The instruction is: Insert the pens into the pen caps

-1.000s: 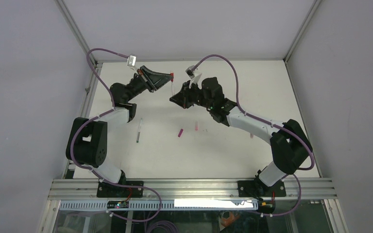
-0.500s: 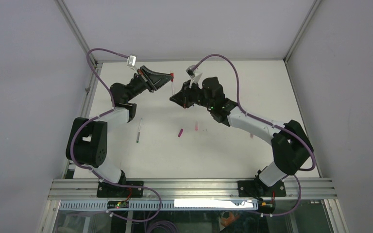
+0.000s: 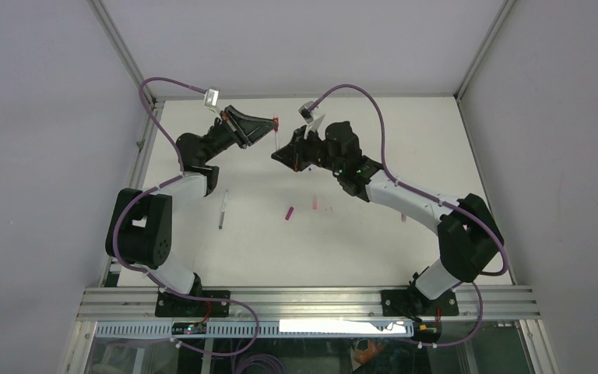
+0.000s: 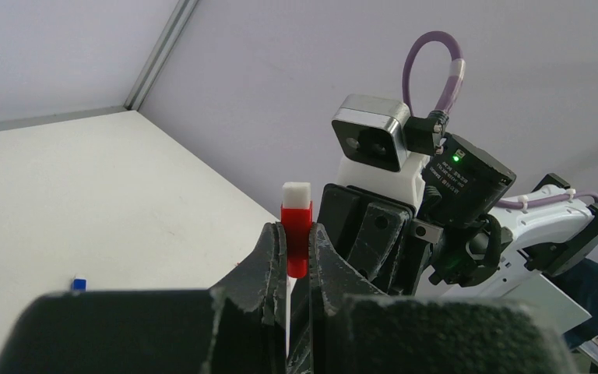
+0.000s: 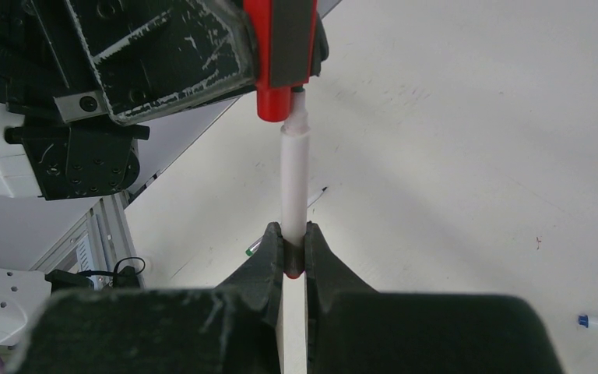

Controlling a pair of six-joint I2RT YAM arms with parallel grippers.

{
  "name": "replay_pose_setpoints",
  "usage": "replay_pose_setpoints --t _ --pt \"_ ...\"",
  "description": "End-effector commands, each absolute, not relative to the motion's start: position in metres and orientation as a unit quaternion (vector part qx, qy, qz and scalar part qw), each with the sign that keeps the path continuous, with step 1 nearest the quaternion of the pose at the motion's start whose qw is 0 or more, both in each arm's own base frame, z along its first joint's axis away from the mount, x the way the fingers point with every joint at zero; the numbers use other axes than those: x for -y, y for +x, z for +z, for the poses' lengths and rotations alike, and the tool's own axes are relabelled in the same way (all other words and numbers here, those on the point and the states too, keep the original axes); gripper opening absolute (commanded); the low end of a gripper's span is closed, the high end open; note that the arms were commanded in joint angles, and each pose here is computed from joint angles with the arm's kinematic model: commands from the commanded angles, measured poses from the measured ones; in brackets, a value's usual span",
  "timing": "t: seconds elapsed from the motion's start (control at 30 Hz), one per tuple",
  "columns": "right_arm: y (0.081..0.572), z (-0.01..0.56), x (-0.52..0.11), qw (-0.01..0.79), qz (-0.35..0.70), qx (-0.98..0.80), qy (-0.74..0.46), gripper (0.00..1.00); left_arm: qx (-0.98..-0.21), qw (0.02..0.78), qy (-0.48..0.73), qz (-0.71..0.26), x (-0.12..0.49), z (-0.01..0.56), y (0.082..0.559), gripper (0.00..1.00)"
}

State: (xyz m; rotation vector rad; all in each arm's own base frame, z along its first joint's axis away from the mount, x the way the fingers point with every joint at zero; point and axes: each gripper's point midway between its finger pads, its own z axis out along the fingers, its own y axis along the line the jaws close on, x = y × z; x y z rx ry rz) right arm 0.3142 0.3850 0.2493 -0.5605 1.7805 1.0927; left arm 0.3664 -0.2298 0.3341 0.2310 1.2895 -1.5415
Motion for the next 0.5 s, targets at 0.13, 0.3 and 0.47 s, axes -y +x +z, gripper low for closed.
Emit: replay_pose_setpoints --t 0.13,0.3,0.47 --pt "0.3180 0.3034 -0.3852 0.519 0.461 -0.681 -0.232 0.00 -0.484 0.569 0.157 -0.646 0.2309 0.3607 0.3446 0.00" --pt "0.3184 0.3105 -0.3858 0.524 0.463 -0.676 -0.233 0.00 -0.488 0.569 0.153 -0.644 0.2302 0.3558 0.3447 0.00" --pt "0.3178 0.3050 -0.3865 0.518 0.462 -0.681 -0.234 0.00 -0.485 0.576 0.145 -0.642 0.2272 0.3590 0.3481 0.00"
